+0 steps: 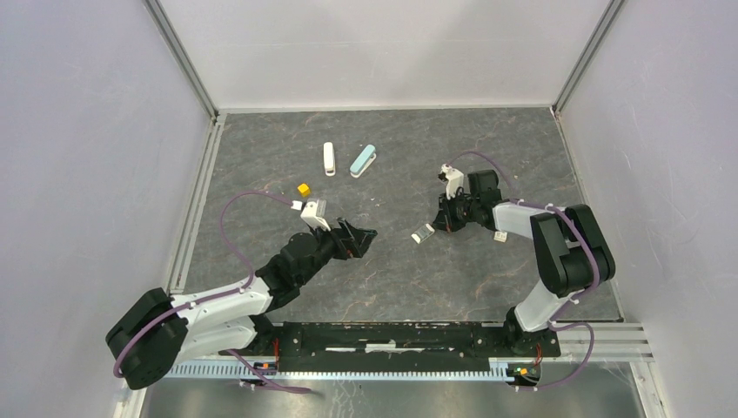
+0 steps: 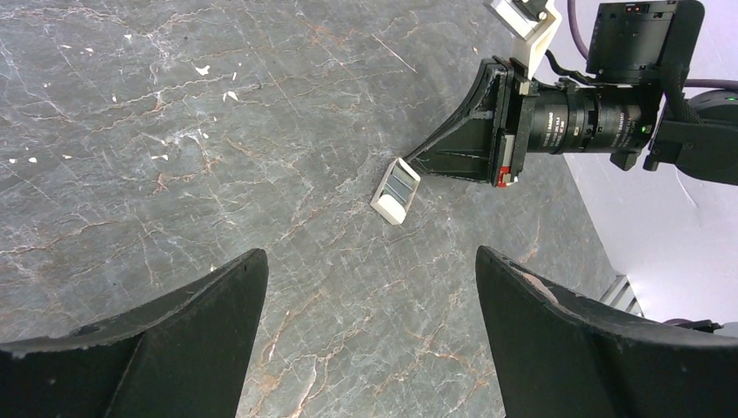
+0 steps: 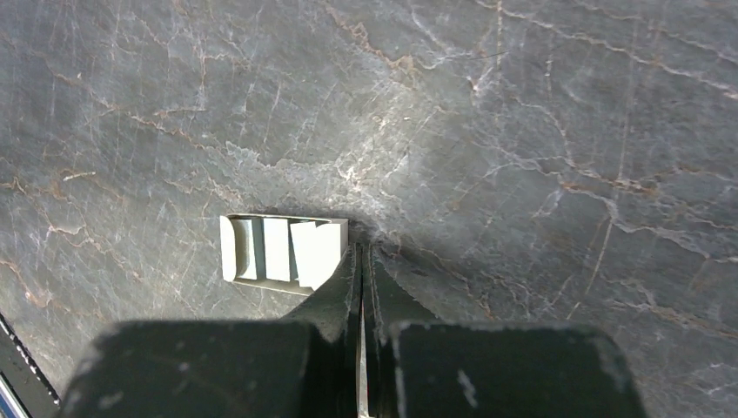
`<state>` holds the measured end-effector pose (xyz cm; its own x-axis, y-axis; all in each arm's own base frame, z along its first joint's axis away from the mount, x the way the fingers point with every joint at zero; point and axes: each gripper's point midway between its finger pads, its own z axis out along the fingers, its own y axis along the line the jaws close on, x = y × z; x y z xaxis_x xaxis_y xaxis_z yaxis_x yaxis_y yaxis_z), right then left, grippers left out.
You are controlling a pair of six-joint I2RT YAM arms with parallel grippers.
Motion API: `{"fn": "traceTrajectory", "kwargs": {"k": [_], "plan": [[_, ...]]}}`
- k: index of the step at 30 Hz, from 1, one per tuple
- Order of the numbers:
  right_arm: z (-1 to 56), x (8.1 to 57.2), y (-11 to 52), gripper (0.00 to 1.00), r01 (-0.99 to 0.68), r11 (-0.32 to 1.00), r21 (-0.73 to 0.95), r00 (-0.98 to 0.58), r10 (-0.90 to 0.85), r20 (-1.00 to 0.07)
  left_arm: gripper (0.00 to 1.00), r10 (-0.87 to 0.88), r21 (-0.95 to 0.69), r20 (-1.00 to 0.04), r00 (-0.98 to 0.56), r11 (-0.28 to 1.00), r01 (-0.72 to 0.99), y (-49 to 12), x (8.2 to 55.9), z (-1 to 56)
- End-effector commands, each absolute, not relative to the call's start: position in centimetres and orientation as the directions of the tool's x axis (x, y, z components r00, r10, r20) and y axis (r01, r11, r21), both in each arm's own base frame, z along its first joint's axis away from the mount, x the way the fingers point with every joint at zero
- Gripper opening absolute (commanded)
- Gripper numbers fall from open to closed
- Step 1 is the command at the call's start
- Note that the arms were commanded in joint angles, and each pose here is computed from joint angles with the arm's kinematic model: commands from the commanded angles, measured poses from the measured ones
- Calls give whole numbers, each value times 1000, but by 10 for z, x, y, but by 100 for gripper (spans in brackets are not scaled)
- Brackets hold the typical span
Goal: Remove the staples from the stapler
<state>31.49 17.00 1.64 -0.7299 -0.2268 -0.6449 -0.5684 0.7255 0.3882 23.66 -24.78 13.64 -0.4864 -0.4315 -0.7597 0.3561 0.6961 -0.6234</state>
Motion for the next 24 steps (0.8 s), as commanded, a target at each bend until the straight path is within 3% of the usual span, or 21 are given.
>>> {"fn": "traceTrajectory", "kwargs": {"k": [1,14,24], "plan": [[17,314,169,0,-587,727,357,-720,-266,-641,95,-461,-628,-762,-455,696,347,-243,241,144],[15,282,164,0,-612,717,335,-707,-306,-637,94,-461,-641,-752,-470,676,363,-252,242,147],[17,285,166,0,-623,726,290,-685,-328,-650,94,-470,-650,-746,-472,669,362,-251,240,149]]}}
